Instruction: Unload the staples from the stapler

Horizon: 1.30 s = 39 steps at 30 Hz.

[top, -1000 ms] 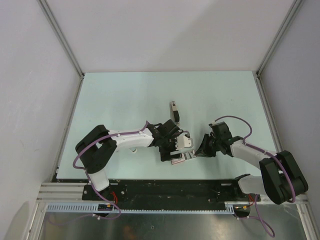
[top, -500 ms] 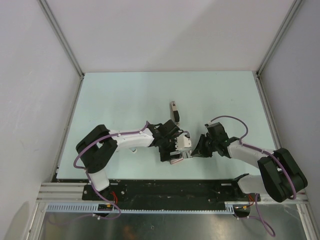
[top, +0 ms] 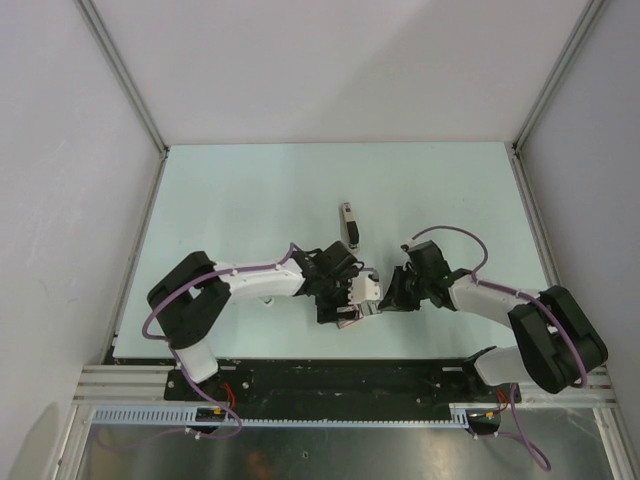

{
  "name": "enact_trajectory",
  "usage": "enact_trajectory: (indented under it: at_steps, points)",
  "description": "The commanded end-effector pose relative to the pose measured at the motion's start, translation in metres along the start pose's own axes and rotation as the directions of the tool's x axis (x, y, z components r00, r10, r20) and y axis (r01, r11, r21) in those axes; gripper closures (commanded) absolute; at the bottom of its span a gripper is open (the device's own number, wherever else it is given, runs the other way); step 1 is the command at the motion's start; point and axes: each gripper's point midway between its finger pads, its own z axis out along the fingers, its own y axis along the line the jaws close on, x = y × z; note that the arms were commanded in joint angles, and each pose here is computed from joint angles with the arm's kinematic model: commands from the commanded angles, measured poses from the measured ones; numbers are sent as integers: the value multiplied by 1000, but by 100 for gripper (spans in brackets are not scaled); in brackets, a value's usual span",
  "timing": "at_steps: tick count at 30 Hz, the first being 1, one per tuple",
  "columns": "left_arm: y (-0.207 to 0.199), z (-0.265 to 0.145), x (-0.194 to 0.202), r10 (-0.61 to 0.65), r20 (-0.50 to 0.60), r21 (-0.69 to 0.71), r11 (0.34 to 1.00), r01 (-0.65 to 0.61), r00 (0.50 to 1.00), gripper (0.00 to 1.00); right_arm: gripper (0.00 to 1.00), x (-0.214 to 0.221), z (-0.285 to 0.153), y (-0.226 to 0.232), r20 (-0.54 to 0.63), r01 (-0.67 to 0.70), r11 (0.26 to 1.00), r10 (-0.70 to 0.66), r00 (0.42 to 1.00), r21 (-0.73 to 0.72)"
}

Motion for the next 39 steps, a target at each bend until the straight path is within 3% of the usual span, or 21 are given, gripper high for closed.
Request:
enact_trajectory:
  at_steps: [1,13,20,26,29,39]
  points:
    - [21,4,-9,147,33,-109,984,-142,989,14,91,4,1,15,-54,82,996,-84,995,-40]
    - [40,5,-14,256,41,-182,952,-245,966,24,92,19,3,9,-114,136,991,-136,984,-11]
    - [39,-3,-23,330,88,-206,929,-307,940,24,92,15,4,17,-112,144,989,-147,983,-36]
    - [45,-20,-16,297,91,-229,935,-271,950,8,84,7,-10,25,-80,157,987,-160,984,-37]
    - [44,-32,-9,270,93,-211,946,-246,958,3,75,2,-18,30,-59,164,986,-166,984,-42]
    - [18,-60,-16,244,166,-83,969,-233,956,0,57,-21,-33,36,21,210,978,-209,978,-3]
